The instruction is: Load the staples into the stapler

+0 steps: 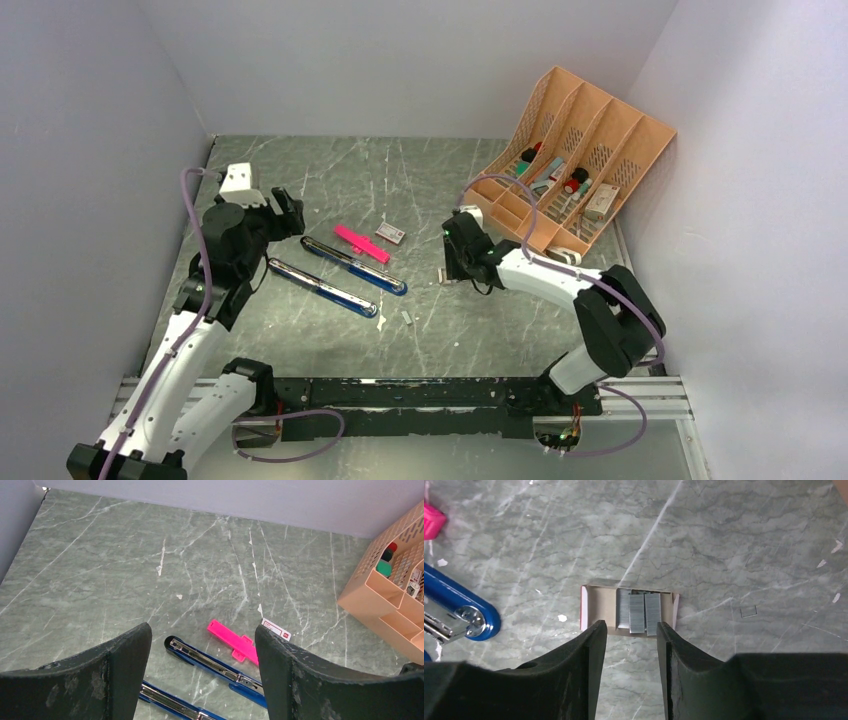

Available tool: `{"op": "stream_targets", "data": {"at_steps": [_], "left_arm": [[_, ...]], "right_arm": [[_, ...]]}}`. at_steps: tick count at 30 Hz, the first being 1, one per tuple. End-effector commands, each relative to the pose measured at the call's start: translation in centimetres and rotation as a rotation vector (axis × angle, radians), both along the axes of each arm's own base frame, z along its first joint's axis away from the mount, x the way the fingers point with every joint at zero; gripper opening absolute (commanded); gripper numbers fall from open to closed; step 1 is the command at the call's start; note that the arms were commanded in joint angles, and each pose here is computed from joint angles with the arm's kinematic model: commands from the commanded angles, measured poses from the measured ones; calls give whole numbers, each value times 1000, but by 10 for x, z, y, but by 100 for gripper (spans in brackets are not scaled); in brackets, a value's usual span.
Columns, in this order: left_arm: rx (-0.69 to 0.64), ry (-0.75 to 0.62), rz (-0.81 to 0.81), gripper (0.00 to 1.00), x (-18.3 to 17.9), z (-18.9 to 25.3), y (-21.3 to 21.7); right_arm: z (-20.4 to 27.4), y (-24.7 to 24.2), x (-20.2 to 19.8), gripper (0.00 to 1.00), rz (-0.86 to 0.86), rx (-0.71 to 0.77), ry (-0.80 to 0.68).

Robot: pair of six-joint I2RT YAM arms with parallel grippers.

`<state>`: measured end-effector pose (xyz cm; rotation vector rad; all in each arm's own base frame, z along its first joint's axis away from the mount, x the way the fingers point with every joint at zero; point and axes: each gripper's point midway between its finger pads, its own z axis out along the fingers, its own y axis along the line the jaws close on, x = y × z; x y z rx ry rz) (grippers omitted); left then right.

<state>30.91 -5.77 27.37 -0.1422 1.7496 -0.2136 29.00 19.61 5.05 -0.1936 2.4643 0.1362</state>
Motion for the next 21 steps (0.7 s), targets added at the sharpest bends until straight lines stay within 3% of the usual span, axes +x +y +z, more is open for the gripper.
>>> {"op": "stream_targets", "data": {"at_steps": [1,21], "left_arm": [[-7,-29,-17,79,2,9,-2],[-8,-30,-18,79,2,9,-1]], "right_arm": [[-5,-4,6,44,4,4,33],[-15,7,9,37,54,32,76]]}}
